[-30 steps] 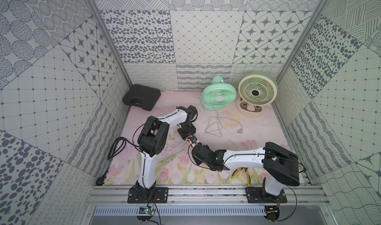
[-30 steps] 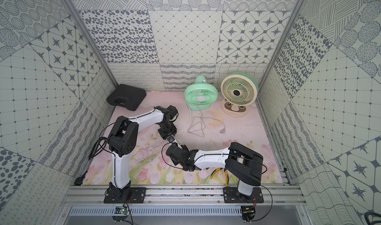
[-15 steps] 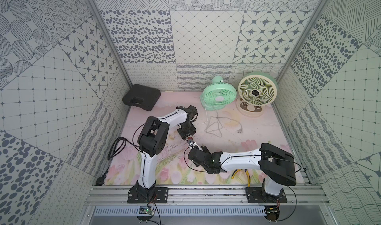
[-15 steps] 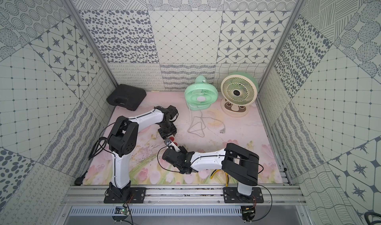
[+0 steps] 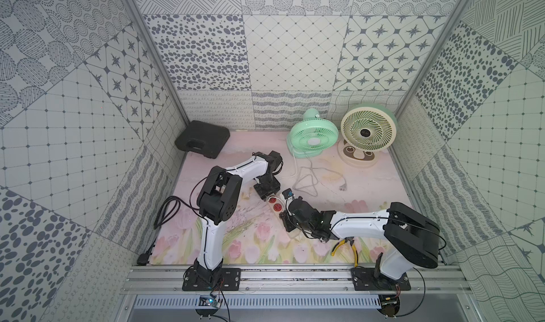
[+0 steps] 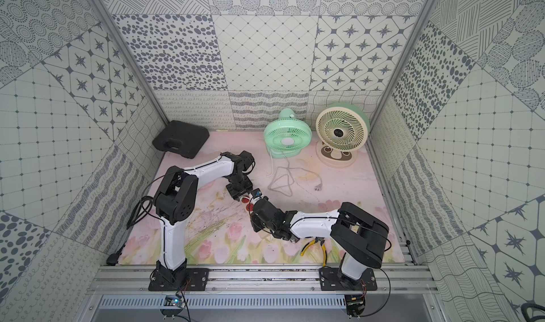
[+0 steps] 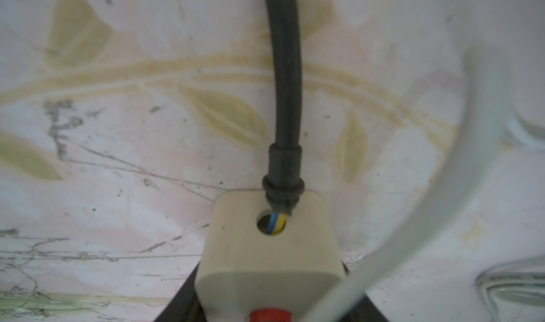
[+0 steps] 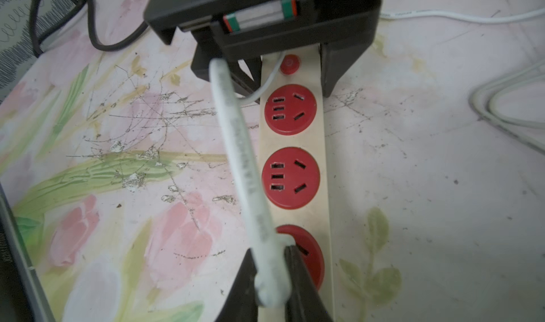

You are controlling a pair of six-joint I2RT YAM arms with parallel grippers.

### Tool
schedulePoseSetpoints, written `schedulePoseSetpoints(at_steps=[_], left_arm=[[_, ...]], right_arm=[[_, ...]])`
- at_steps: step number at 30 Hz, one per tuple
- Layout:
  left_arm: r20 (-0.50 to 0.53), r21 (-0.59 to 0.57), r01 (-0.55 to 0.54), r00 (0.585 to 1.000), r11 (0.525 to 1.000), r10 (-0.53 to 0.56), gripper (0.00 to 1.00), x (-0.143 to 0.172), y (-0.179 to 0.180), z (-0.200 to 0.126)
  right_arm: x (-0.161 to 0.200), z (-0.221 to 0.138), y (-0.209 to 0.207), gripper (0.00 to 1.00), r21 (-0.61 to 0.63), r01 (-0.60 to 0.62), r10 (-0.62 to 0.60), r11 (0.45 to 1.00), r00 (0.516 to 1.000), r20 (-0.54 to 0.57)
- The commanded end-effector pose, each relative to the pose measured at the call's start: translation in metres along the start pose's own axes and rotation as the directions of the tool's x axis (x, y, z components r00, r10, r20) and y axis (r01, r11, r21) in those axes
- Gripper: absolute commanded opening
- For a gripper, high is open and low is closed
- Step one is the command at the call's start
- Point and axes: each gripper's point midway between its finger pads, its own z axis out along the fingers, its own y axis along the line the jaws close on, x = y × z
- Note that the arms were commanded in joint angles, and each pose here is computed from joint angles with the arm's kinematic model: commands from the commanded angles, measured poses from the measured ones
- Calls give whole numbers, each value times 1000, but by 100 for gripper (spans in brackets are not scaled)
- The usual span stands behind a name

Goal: Unplug the desk fan from the power strip
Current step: Remove the plug from the socket.

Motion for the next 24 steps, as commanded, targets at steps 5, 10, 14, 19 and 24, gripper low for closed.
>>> schedulePoseSetpoints(at_steps=[5,10,14,19,24], left_arm=[[52,-340,19,999,940,-1,0,-3,76,5],[54,-335,17,999,942,1,0,-3,75,3],[54,-335,18,999,942,0,0,-4,75,3],[52,-334,14,999,943,3,0,-4,74,3],[54,-333,16,999,943,2,0,-4,73,1]], right_arm=[[-10,-6,-1,0,-46,-98,99,994,995,26],[-10,-6,1,0,-15,-48,48,999,999,19],[-10,-7,4,0,37,18,-19,999,1000,21],[-8,-6,15,0,99,134,-136,986,991,11],[-6,-7,33,0,167,278,-282,946,959,1]])
